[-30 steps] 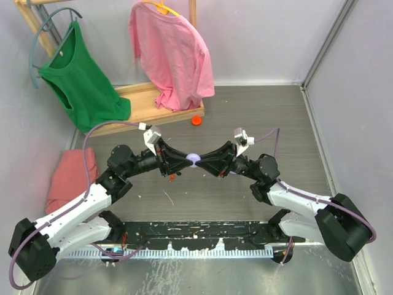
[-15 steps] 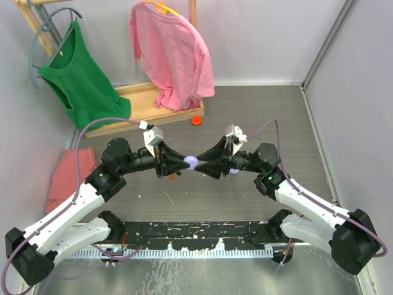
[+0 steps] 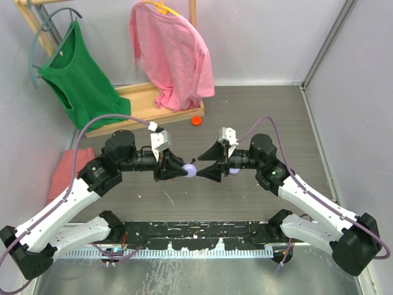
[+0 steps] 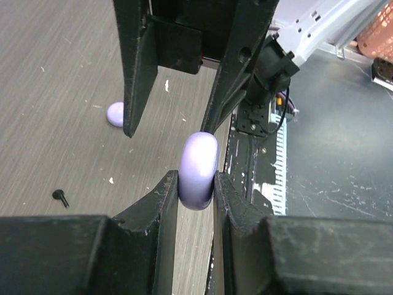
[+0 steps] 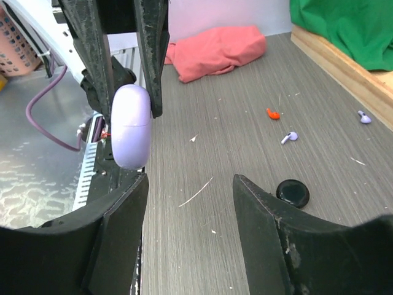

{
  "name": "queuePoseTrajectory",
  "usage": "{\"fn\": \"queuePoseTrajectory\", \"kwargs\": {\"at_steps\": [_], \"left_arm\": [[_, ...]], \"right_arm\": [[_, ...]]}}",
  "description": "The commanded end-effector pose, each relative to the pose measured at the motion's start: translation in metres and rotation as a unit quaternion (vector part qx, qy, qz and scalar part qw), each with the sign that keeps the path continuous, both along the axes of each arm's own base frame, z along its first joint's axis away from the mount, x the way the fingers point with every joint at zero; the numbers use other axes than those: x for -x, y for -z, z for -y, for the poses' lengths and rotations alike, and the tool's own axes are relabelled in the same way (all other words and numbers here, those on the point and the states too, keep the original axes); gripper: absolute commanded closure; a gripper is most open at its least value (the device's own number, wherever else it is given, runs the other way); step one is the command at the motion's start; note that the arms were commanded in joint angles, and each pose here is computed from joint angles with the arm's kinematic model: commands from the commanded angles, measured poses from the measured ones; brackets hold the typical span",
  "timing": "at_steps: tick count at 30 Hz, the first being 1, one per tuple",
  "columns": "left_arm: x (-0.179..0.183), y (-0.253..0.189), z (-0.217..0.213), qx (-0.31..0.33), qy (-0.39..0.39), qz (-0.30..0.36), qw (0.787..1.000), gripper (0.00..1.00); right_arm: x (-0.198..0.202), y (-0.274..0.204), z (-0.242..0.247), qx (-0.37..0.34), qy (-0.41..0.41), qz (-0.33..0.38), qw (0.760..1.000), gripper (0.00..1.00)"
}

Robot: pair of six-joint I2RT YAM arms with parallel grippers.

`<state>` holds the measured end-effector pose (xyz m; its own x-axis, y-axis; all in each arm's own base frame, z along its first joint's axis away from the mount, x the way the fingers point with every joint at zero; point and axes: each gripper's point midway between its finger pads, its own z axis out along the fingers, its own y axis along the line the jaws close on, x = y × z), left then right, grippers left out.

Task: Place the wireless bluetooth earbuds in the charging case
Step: Pick up the charging case at the center of the board.

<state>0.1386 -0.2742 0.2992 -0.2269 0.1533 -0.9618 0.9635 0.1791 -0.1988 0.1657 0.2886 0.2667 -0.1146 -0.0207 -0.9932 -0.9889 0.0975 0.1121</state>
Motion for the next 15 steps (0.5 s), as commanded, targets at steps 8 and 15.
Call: {"fn": "queuePoseTrajectory", "kwargs": {"at_steps": [8,15], "left_arm": [[0.000,-0.001,0.002,-0.039,0.010,0.031,0.999,0.89],[-0.004,0.002,0.003,-0.045,0.004,0.038,0.998,0.90]], "right_arm": [[0.008,-0.023,-0.012,-0.027,-0.053,0.041,0.997,0.37],[0.023,-0.019,-0.017,-0.027,-0.091,0.053,0.994,0.37]]}}
